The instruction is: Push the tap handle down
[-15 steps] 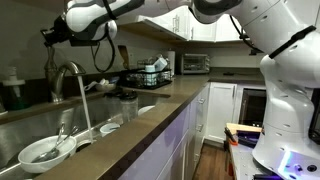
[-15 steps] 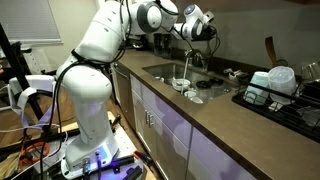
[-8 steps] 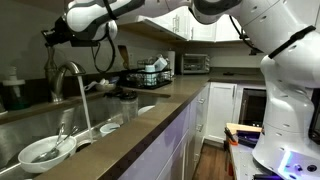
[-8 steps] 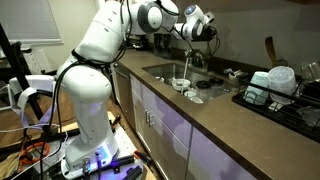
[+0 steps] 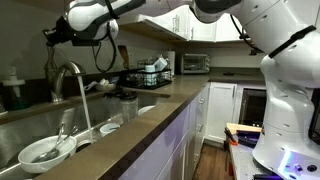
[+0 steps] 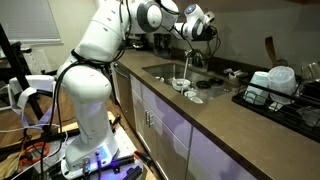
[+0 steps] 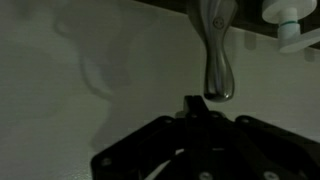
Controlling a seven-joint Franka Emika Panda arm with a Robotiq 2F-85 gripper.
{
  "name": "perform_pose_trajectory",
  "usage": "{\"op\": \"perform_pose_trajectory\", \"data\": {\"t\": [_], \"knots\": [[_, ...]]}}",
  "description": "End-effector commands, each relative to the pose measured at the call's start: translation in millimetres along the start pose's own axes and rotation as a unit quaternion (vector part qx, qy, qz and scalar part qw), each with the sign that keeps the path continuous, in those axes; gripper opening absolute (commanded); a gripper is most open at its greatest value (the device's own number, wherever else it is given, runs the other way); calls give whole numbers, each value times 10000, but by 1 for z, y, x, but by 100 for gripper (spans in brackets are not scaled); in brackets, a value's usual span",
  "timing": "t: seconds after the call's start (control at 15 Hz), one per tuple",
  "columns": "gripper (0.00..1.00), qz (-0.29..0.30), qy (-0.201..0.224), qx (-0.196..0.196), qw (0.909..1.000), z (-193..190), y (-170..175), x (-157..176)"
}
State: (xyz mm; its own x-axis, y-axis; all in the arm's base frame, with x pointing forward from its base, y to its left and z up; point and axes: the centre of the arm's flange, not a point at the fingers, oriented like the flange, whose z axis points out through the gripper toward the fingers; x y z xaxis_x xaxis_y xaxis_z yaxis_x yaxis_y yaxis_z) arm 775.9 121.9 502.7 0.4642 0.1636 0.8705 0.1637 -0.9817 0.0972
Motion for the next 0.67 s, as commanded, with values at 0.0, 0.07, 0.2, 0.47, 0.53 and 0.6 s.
{"op": "perform_pose_trajectory", "data": {"t": [0.0,0.07,0.2,0.47,0.53,0.6], "knots": [[3,73,75,99,9999,-20,-3,-2],[3,71,83,125,9999,-20,-6,-1],[3,79,50,194,9998,-19,-8,1],[3,67,-9,142,9999,-14,-1,3],[3,62,17,84,9999,-13,3,3],[3,66,25,55,10000,-13,8,4]]}}
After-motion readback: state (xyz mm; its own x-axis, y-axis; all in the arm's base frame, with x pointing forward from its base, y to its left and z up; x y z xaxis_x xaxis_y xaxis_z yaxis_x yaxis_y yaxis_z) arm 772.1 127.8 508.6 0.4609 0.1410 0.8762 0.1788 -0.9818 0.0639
